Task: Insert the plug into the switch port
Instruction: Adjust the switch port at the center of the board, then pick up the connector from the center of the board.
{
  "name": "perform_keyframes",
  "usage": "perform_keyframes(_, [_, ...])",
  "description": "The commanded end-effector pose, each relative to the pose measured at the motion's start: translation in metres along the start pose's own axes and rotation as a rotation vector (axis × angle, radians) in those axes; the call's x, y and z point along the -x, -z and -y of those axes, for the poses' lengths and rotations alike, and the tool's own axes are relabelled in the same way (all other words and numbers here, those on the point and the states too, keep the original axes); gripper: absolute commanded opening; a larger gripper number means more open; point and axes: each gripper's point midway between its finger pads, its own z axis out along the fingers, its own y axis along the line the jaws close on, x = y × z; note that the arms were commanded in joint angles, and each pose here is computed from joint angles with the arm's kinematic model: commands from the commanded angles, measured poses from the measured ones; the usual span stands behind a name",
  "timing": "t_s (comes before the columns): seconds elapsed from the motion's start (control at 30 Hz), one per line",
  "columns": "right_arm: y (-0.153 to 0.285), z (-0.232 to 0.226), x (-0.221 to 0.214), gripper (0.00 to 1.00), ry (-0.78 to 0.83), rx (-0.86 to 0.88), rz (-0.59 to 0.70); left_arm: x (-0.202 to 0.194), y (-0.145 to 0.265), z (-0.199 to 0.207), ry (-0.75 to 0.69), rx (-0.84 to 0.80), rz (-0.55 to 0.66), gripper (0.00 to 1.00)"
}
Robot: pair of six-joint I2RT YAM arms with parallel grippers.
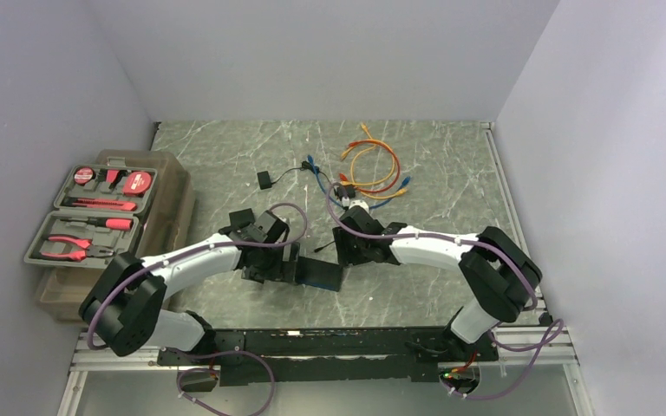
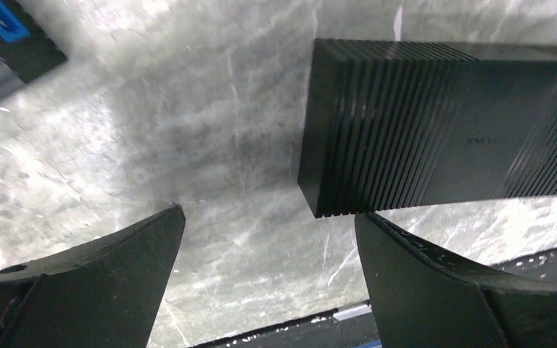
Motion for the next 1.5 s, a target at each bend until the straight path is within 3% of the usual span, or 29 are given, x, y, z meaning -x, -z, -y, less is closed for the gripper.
perform_keyframes(0.0, [0.018,-0.014,0.007,0.60,0.003,0.070,0.054,-0.001,-0.021,-0.036,0.024,0.144,0.009,0.99])
perform_keyframes(0.43, [0.042,-0.004,0.012,0.61,0.018,0.027,0.124,-0.001,-0.003,-0.048,0.092,0.171,0.045,0.99])
perform_keyframes(0.83, [0.064,0.002,0.026,0.63,0.043,0.023,0.190,0.025,0.045,-0.035,0.119,0.085,0.230,0.99])
perform_keyframes(1.1, [0.084,-0.002,0.071,0.67,0.049,0.026,0.274,0.048,0.071,-0.036,0.158,0.079,0.382,0.99])
perform_keyframes(1.23, [0.090,-0.012,0.099,0.70,0.067,0.033,0.309,0.058,0.081,-0.048,0.258,0.123,0.434,1.00])
perform_keyframes(1.47, [0.071,-0.012,0.136,0.70,0.079,-0.017,0.298,0.077,0.087,-0.039,0.207,0.079,0.472,0.99])
